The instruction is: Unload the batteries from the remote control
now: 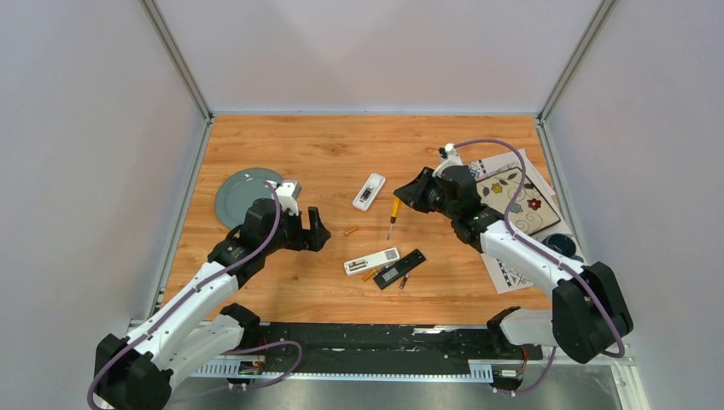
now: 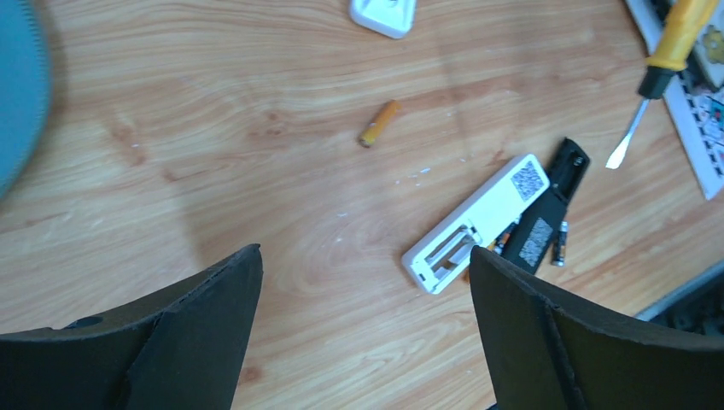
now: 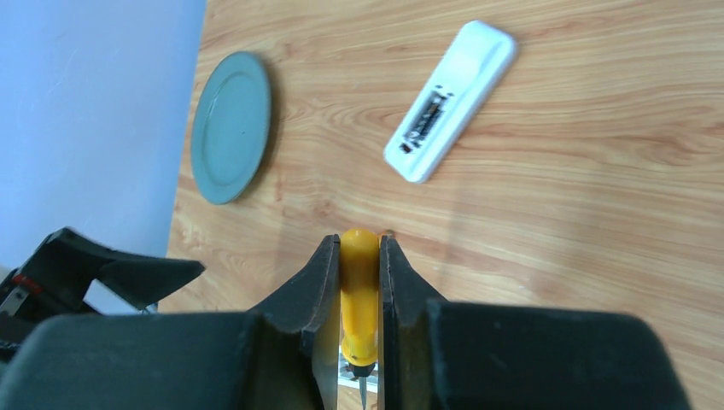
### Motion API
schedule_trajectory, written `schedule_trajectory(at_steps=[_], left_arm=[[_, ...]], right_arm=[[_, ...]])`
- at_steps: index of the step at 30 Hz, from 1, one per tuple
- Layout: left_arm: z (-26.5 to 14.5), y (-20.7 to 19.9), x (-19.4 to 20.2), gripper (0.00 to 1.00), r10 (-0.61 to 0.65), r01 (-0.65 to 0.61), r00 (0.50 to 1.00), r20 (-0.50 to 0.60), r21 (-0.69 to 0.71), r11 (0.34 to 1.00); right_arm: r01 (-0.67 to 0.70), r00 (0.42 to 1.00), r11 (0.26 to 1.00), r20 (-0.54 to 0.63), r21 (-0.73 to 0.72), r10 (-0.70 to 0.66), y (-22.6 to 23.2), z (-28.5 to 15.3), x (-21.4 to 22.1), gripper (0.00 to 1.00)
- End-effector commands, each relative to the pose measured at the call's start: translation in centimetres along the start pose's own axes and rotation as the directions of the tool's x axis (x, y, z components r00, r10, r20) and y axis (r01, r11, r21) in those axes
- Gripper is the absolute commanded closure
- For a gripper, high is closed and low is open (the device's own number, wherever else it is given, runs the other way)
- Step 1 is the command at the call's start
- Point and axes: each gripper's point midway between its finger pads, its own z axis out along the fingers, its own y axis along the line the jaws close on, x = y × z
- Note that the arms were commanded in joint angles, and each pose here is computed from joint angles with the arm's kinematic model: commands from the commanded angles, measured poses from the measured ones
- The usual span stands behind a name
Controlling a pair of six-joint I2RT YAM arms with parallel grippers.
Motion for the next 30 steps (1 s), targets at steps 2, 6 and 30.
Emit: schedule_trajectory(at_steps=[2,6,30], left_arm=[[-1.7,2.1,-0.5,0.02,0.048,-0.043,0.998,0.034,-0.118,0.992],[-2.3,2.1,-0.5,0.02,0.056,-0.051,0.998,0.035,-0.119,0.992],[2.6,3.2,-2.3,0.04,0.077,-0.105,0.988,-0.131,-0.222,0.969]], right_arm=[[-0.002,0.999,1.0,0.049,0.015,0.002,-2.0,-2.3,-2.2,1.0],[-0.018,0.997,0.998,0.076,0.053,0.014,-4.2,-3.5,-3.0,1.0],[-0.036,0.998,0.994,0.059,0.103,0.03,-8.3,-2.4,-3.4,1.0]])
